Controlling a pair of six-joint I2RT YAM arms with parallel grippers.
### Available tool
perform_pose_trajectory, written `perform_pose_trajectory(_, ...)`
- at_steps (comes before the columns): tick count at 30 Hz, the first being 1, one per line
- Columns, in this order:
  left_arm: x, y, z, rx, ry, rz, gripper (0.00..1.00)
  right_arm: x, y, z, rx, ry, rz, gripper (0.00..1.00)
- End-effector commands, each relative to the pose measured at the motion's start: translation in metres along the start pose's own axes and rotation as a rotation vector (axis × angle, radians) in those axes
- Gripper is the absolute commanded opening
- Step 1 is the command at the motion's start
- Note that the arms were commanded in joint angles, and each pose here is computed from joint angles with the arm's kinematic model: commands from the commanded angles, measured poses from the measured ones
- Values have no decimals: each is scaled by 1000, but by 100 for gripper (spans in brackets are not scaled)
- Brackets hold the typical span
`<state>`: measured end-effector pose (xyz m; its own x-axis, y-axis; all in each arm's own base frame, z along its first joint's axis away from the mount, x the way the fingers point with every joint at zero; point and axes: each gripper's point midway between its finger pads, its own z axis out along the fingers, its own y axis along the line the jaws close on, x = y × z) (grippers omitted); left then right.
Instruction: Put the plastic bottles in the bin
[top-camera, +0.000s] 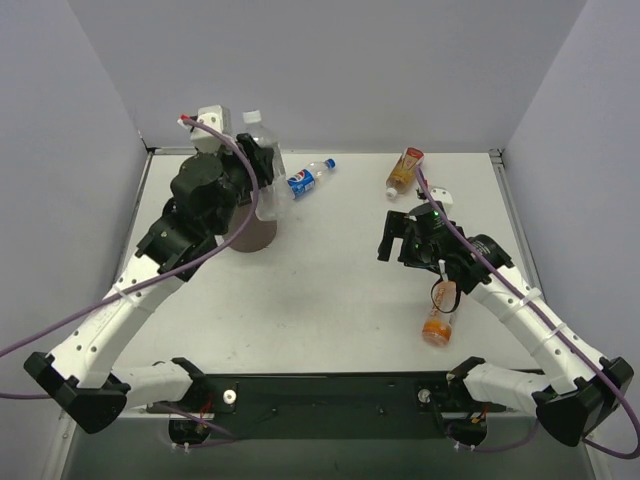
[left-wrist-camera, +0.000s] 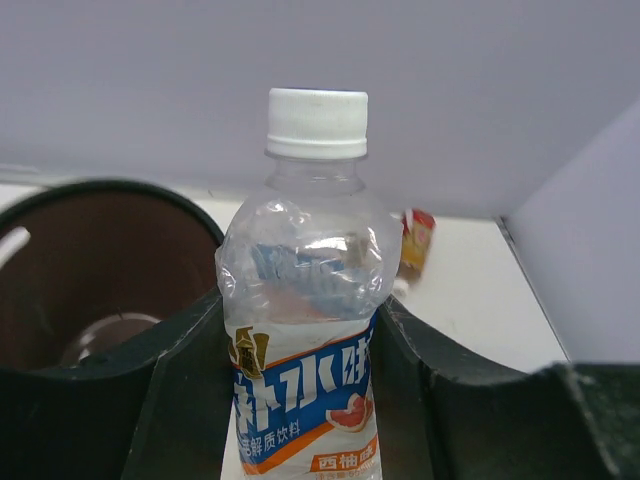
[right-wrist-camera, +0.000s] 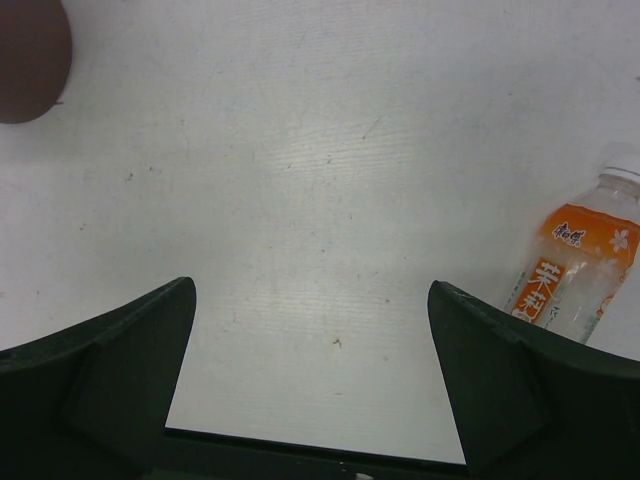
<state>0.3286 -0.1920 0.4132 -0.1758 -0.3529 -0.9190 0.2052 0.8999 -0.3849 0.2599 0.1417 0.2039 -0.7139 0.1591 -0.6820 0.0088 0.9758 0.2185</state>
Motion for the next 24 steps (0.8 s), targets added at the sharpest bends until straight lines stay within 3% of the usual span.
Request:
perform_pose_trajectory(1,-59,19,42,-161,-269,138,4,-11,0,-12,-3,-38,-7,94)
perform_pose_trajectory(3,-85,25,53,-204,-382,175,5,-11,-1,-14,-5,-42,-7,94)
perform_pose_trajectory(10,-87,68,108,-360,-436,268,5,-4,-4,-17,-15,-32,-9,94)
perform_pose_trajectory(19,-55,101,143,-431,-376,333,5,4,-13,-19,3,-31,-23,94)
perform_pose_trajectory(24,-29,129,139,-492,-339,341,13,9,-14,-15,11,-15,-22,94)
